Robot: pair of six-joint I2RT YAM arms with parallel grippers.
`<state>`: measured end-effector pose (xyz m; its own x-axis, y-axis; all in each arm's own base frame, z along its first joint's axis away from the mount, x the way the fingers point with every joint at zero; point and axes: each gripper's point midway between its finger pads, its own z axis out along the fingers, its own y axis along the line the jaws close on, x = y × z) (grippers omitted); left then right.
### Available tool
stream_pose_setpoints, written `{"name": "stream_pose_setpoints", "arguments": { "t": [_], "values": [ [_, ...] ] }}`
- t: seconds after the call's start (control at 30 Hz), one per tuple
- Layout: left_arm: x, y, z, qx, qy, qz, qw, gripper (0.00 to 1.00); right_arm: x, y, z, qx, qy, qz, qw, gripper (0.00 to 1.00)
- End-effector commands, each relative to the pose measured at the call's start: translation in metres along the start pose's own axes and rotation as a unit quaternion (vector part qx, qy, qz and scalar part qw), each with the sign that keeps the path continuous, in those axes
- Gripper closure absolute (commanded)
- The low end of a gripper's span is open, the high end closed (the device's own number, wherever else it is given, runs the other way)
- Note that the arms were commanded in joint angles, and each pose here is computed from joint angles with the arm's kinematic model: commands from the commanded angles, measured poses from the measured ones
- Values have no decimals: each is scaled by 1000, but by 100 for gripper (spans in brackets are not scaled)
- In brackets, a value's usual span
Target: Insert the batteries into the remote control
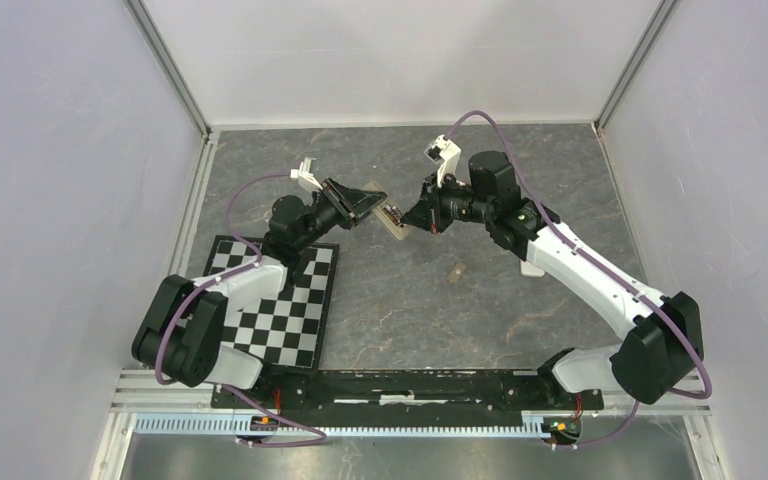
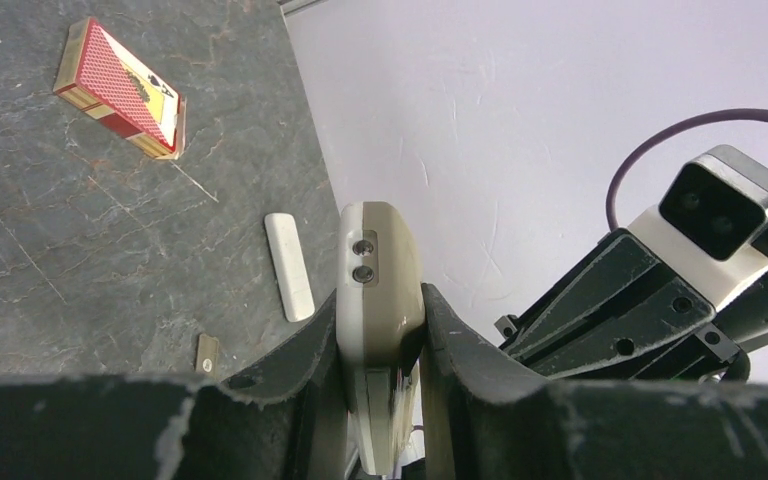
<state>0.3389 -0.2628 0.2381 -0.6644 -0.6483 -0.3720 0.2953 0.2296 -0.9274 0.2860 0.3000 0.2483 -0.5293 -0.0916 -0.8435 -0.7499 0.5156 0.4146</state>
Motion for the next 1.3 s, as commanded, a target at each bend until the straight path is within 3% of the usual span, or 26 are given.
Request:
{"name": "stream_pose_setpoints", "arguments": {
  "t": [0.0,0.27,0.83,1.27],
  "values": [
    [-8,-17,2,42,-20,-19,999,98,-21,4,-3,26,-16,-13,999,100],
    [-4,-14,4,42,-11,-18,999,98,-11,0,5,43,13,-23,999,99],
    [-2,-15,6,51,-1,-29,998,98,-6,-2,20,45,37,-32,998,87],
    [-2,-14,6,50,-2,-29,998,98,-22,-1,13,63,18,-27,998,64]
  ]
}}
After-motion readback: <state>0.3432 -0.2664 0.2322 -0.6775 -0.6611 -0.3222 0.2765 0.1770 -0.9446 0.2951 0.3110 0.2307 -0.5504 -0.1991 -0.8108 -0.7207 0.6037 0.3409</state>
